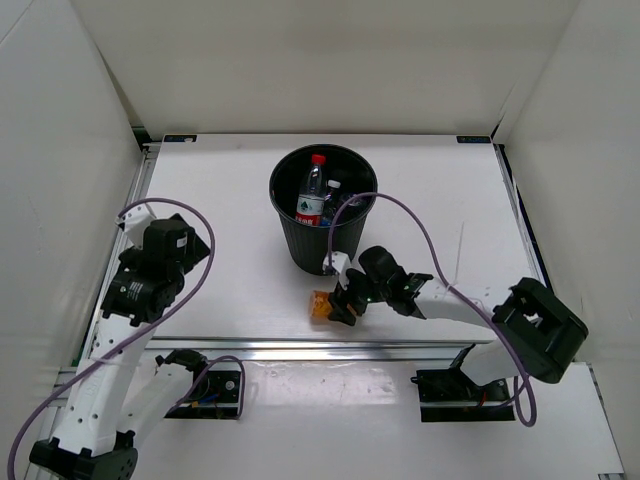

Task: Put the plastic bottles in the bin

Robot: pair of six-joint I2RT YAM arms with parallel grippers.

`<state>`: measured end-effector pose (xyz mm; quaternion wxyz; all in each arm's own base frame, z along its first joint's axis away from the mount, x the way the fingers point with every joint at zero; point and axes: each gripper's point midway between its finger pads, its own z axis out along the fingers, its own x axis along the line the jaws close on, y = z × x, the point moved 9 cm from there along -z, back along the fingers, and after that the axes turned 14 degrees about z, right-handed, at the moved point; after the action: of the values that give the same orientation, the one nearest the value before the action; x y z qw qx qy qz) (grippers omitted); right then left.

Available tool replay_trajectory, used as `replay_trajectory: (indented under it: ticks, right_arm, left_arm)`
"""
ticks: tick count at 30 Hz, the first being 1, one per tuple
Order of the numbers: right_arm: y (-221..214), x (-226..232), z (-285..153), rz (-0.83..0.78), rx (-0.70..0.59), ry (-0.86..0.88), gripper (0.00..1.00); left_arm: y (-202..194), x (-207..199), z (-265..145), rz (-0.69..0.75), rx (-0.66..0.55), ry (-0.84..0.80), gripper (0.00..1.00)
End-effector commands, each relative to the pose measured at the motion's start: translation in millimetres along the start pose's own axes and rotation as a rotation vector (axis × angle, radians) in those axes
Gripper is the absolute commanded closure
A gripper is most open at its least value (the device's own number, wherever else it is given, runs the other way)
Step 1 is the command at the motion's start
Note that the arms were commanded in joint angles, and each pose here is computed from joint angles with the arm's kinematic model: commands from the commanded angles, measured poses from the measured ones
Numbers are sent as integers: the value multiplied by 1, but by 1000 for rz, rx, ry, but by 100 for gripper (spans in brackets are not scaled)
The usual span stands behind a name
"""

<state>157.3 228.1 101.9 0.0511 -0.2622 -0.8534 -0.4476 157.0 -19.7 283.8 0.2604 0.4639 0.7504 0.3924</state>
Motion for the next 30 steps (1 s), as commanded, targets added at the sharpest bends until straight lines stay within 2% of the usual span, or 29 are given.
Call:
replay_trajectory:
  ticks: [1, 2, 5, 6, 7, 9, 10, 12, 16, 17, 21, 26, 30]
  right_arm:
    - [8, 9, -3, -1, 10, 70, 43]
    - [11, 11, -5, 13, 8, 70, 49]
    - [14, 22, -24, 65, 3, 70, 54]
    - [26, 32, -38, 70, -50, 76, 56]
    - [21, 38, -46, 91, -27, 64, 56]
    - [41, 58, -71, 66, -107, 46, 56]
    - [39, 65, -81, 99, -89, 33, 56]
    - [51, 84, -102, 76, -140, 43, 56]
    - [100, 103, -140, 41, -238, -16, 56]
    - [125, 107, -150, 4, -269, -44, 56]
    - [191, 97, -164, -109, -320, -230, 64]
    - [250, 60, -154, -134, -382, -374, 65]
    - [284, 22, -156, -58, -432, -496, 61]
  left_arm:
    - [-1, 8, -7, -21, -15, 16, 0]
    - [-3, 9, -5, -27, -13, 29, 0]
    - [-3, 13, -9, -51, -30, 43, 0]
    - [-6, 13, -7, -59, -23, 47, 0]
    - [-5, 14, -8, -64, -34, 51, 0]
    - [-9, 14, -6, -80, -20, 59, 0]
    - [-9, 15, -8, -86, -27, 55, 0]
    - [-9, 15, -8, -86, -27, 55, 0]
    - [-14, 11, 3, -84, -14, 73, 0]
    - [-14, 11, 3, -84, -14, 73, 0]
    - [-23, 7, 12, -102, -2, 70, 0]
    - [-26, 2, 15, -131, 9, 43, 0]
    - [-25, 1, 17, -131, 10, 43, 0]
